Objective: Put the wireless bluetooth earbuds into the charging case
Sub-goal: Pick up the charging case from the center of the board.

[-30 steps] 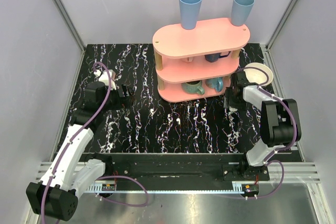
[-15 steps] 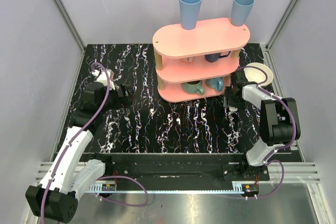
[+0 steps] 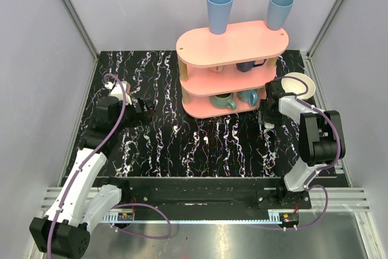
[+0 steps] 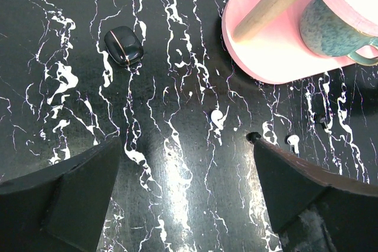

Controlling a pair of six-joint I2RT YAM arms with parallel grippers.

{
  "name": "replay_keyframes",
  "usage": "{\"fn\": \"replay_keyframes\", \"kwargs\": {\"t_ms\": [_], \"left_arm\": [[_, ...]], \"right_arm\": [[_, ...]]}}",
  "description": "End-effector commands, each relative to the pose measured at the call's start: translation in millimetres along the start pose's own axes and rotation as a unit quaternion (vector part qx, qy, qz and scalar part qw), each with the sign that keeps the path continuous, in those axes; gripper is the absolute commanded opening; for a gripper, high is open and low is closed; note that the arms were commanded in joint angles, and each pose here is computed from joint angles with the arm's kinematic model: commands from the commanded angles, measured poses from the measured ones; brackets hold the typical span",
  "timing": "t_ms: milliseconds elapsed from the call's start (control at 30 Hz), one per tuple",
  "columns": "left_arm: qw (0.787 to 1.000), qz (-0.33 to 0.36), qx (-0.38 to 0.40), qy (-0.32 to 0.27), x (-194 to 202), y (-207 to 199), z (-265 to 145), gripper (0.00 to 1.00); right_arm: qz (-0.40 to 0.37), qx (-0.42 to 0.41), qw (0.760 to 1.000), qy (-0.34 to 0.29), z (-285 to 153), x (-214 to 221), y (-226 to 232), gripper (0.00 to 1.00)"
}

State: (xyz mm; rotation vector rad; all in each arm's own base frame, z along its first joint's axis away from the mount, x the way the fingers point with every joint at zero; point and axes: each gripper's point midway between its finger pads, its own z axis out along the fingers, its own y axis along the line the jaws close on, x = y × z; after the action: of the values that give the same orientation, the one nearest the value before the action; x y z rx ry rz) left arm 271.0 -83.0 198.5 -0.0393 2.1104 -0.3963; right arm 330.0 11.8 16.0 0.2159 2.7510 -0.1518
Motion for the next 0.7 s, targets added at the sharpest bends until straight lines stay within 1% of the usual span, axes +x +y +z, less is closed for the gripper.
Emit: {"fn": "replay_keyframes", "kwargs": {"t_ms": [0, 133, 200, 300, 400, 500, 667], "left_arm": [[1.000, -0.003, 0.007, -0.031, -14, -3, -1, 0.99], [0.999, 0.000, 0.012, -0.033, -15, -4, 0, 0.99], [0.999, 0.000, 0.009, -0.039, -17, -3, 0, 0.99], [0.999, -0.008, -0.001, -0.051, -21, 0, 0, 0.99], [0.998, -0.018, -0.016, -0.054, -22, 6, 1, 0.99], [0.999, -0.011, 0.014, -0.032, -15, -4, 0, 0.99], [0.999, -0.017, 0.010, -0.031, -16, -1, 1, 0.99]], "right_arm": [[-0.015, 0.010, 1.000, -0.016, 0, -12, 3, 0.64], [-0.013, 0.009, 1.000, -0.014, -2, -11, 4, 0.64], [-0.014, 0.008, 1.000, -0.017, -5, -11, 4, 0.68], [-0.015, 0.008, 1.000, -0.020, -7, -10, 4, 0.68], [-0.016, 0.009, 1.000, -0.022, -8, -11, 4, 0.66], [-0.015, 0.012, 1.000, -0.022, -7, -11, 3, 0.65], [-0.009, 0.013, 1.000, -0.027, -11, -11, 2, 0.61]]}}
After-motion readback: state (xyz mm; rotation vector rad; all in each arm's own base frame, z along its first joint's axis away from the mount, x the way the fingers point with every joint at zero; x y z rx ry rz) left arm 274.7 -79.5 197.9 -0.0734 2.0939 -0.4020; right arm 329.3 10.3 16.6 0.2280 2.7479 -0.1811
